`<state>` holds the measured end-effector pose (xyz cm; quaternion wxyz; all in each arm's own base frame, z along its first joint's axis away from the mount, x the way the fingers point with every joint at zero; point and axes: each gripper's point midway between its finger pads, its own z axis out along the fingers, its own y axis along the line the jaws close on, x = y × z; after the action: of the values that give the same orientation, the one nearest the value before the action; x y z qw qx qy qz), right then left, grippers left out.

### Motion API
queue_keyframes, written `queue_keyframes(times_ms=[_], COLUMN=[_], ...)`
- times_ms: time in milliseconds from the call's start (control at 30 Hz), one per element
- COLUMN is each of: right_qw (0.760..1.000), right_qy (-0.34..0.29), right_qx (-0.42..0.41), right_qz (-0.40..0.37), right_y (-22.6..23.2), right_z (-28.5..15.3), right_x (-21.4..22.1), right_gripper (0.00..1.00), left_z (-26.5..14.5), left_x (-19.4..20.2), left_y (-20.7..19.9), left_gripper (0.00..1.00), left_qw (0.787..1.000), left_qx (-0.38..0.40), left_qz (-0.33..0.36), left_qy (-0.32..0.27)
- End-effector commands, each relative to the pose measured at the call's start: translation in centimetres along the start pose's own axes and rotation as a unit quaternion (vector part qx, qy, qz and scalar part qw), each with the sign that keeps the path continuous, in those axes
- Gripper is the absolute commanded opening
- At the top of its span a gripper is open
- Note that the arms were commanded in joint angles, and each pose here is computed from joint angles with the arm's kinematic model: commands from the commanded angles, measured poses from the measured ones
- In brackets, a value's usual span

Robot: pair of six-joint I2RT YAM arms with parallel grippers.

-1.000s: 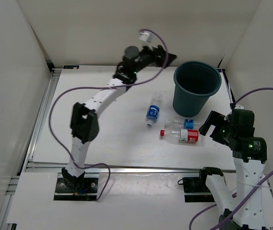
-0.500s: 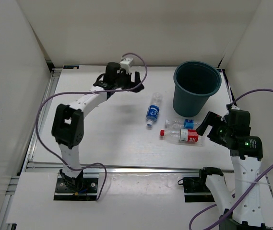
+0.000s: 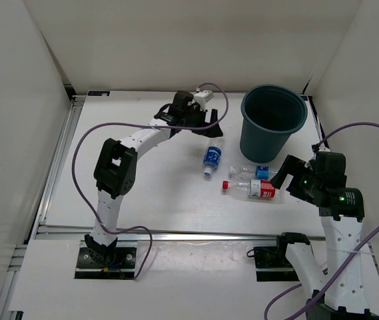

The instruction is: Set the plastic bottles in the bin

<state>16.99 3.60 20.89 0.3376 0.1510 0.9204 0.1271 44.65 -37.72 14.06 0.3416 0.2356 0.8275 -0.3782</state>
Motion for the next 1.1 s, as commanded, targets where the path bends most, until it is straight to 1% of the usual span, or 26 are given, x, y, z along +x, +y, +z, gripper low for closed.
queue_keyframes(times_ms=[0,33,100,167,300,333,367,400,567,600,700,767,833,900,967,1000,1067], right_qw=[1.0,1.0,1.0,1.0,1.0,1.0,1.0,1.0,1.0,0.999,0.999,0.999,0.999,0.999,0.999,0.999,0.999], right_qy=[-0.012,-0.012,-0.012,-0.018,-0.02,-0.02,-0.022,-0.018,-0.015,-0.019,-0.019,-0.025,-0.025,-0.021,-0.021,-0.016,-0.021], right_qx=[-0.014,-0.014,-0.014,-0.011,-0.006,-0.006,-0.001,0.0,0.006,0.005,0.005,0.007,0.007,0.009,0.009,0.01,0.009], right_qz=[-0.017,-0.017,-0.017,-0.022,-0.022,-0.022,-0.022,-0.021,-0.025,-0.026,-0.026,-0.026,-0.026,-0.026,-0.026,-0.025,-0.026], right_y=[0.6,0.6,0.6,0.5,0.4,0.4,0.2,0.1,-0.1,0.0,0.0,-0.1,-0.1,-0.1,-0.1,-0.1,0.0], right_z=[0.2,0.2,0.2,0.0,-0.2,-0.2,-0.2,-0.2,-0.2,-0.4,-0.4,-0.6,-0.6,-0.5,-0.5,-0.3,-0.5], right_x=[-0.8,-0.8,-0.8,-1.1,-1.2,-1.2,-1.2,-1.0,-0.9,-1.1,-1.1,-1.4,-1.4,-1.4,-1.4,-1.4,-1.6], right_gripper=[1.0,1.0,1.0,1.0,1.0,1.0,1.0,1.0,1.0,1.0,1.0,1.0,1.0,1.0,1.0,1.0,1.0], left_z=[1.3,1.7,1.9,2.1,2.2,2.5,2.5,2.8,3.6,3.8,4.1,4.6,5.0,5.6,5.6,5.6,5.4], left_x=[0.1,0.7,0.6,1.9,2.8,3.3,2.7,3.5,4.2,5.1,5.6,6.8,6.2,6.8,6.4,6.4,7.1], left_y=[-2.8,-3.0,-2.4,-1.1,0.6,0.9,0.7,1.1,1.5,1.8,1.8,1.9,1.3,0.7,0.4,0.4,0.6], left_gripper=[1.0,1.0,1.0,1.0,1.0,1.0,1.0,1.0,1.0,1.0,1.0,1.0,1.0,0.87,0.74,0.6,0.49], left_qw=[0.999,0.999,0.999,0.999,0.998,0.998,0.998,0.998,0.997,0.997,0.996,0.995,0.995,0.993,0.993,0.993,0.992], left_qx=[0.039,0.041,0.025,-0.002,-0.029,-0.03,-0.029,-0.031,-0.029,-0.026,-0.023,-0.012,0.004,0.032,0.038,0.038,0.031], left_qz=[0.011,0.015,0.014,0.009,0.005,0.003,0.005,0.0,-0.008,-0.014,-0.022,-0.034,-0.044,-0.053,-0.052,-0.052,-0.055], left_qy=[0.015,0.024,0.024,0.039,0.049,0.054,0.049,0.059,0.065,0.076,0.081,0.095,0.091,0.102,0.099,0.099,0.105])
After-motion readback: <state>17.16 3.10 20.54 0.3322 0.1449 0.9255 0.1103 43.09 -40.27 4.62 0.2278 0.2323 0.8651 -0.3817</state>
